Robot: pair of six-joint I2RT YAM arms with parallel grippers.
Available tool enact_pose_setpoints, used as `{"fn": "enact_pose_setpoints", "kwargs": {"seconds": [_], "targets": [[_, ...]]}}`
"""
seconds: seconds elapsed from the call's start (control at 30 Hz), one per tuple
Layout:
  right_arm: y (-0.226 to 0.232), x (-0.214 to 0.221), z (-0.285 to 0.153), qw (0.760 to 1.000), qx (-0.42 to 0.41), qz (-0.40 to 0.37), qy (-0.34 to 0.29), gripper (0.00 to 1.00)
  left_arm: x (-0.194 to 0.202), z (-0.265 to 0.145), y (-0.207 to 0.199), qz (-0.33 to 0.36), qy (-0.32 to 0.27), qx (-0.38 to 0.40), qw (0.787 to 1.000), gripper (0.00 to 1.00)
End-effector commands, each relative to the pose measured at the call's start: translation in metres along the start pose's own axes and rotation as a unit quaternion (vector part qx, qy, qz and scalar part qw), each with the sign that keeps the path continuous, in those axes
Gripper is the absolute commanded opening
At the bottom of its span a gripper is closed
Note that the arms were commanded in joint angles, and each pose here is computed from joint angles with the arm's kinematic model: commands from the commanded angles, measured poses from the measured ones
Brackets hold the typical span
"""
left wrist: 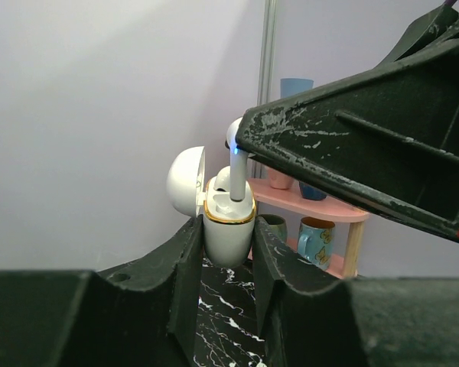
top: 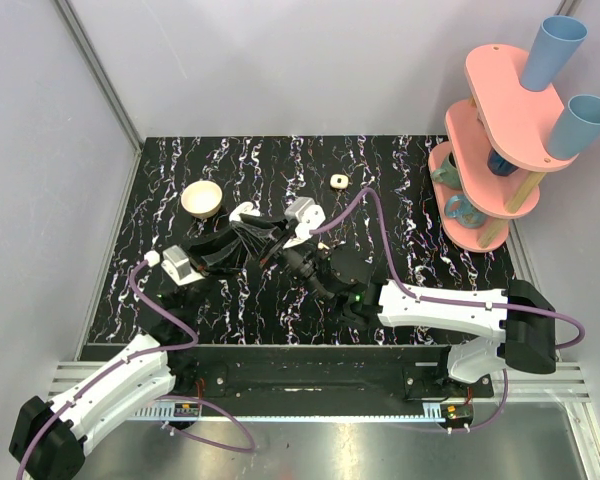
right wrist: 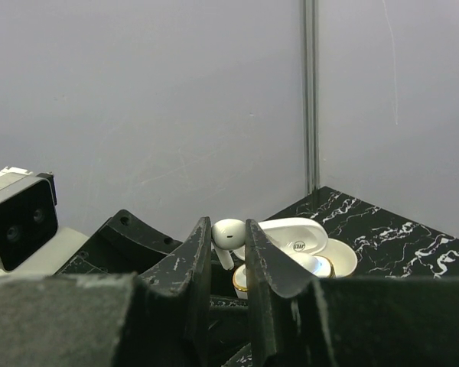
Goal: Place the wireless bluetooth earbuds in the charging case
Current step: Insert the left earbud into the left side groove of the charging case.
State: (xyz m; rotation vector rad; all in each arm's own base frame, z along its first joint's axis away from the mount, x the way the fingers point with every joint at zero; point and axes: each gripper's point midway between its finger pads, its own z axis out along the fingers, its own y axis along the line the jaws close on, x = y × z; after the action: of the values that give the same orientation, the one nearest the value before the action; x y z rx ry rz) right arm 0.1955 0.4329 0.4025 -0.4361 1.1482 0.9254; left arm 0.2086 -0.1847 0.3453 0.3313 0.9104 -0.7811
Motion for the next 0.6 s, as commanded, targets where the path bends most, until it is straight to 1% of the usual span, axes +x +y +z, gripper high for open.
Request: {"fn": "enact_pose_setpoints", "kwargs": {"seconds": [0.0,0.3,0.57], "targets": [[0.004,-0.04,0.003,0.999,-0.004,0.005,-0.054,0.16,-0.018,0.002,-0.006,-0.004,-0.036,0.013,0.999,0.0],[-0.003,-0.03,-0.001,0.999,0.012,0.005,-0.048,0.16,-0.023,0.0,-0.004,0.002,-0.045,0.009,0.999,0.0],[-0.006,-0.027,0.0,0.999,0.02,0.004,-0.044,0.16,-0.031,-0.002,-0.008,0.001,-0.064,0.016,0.998,0.0]]}}
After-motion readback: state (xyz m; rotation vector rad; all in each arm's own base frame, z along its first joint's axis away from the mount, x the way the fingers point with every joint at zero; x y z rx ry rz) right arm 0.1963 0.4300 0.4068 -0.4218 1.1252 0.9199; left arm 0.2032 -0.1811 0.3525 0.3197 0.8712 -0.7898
